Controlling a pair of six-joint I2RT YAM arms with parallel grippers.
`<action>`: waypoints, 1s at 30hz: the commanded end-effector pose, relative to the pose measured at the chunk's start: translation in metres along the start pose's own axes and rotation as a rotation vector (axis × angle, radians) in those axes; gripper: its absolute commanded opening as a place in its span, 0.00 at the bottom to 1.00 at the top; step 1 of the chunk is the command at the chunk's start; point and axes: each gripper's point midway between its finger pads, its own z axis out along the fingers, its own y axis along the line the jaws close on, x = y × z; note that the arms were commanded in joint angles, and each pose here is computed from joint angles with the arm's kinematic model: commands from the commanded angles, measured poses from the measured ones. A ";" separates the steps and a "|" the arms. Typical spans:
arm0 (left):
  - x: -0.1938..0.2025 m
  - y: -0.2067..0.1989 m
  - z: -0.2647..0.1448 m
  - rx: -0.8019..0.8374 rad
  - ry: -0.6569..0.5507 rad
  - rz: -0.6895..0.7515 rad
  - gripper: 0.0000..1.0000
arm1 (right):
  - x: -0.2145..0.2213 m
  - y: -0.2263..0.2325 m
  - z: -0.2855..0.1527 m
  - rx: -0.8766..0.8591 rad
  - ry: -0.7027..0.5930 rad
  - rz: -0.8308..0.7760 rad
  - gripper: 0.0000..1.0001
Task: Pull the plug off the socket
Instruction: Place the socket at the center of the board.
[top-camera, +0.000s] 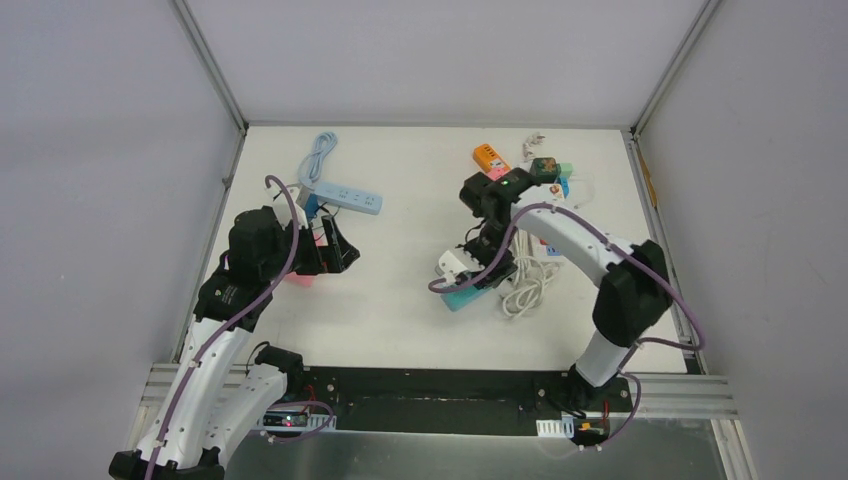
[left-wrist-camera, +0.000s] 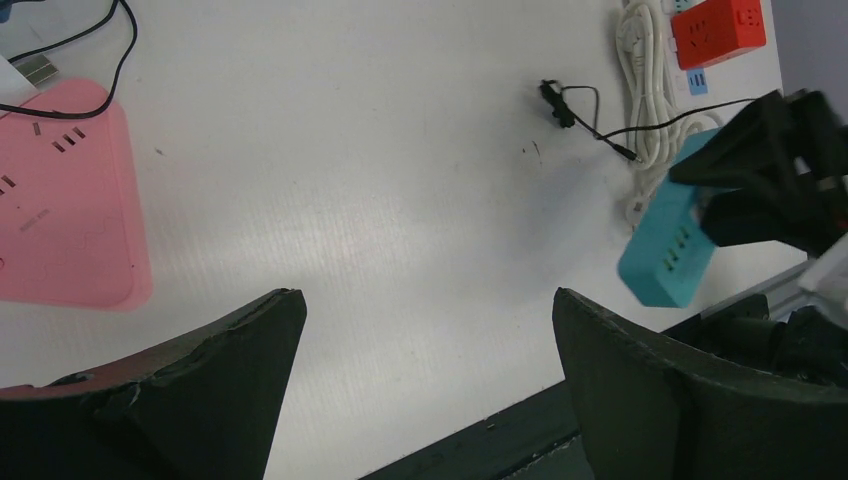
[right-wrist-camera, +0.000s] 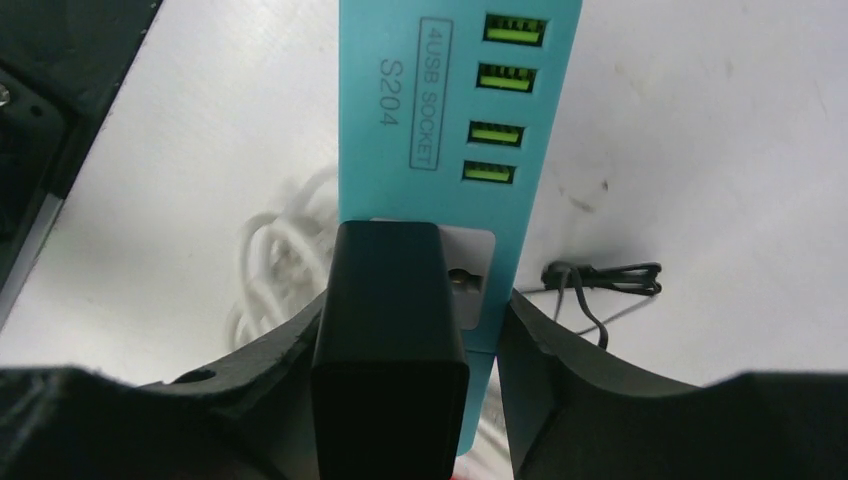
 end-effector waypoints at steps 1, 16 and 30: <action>-0.010 0.000 0.000 0.008 -0.047 0.025 0.99 | -0.022 -0.034 0.044 0.018 -0.083 -0.100 0.08; -0.010 0.001 -0.001 0.002 -0.050 0.022 0.99 | -0.027 -0.054 0.135 0.068 -0.002 -0.035 0.26; -0.010 0.000 0.000 0.008 -0.045 0.014 0.99 | -0.034 -0.041 0.112 0.066 0.003 0.117 1.00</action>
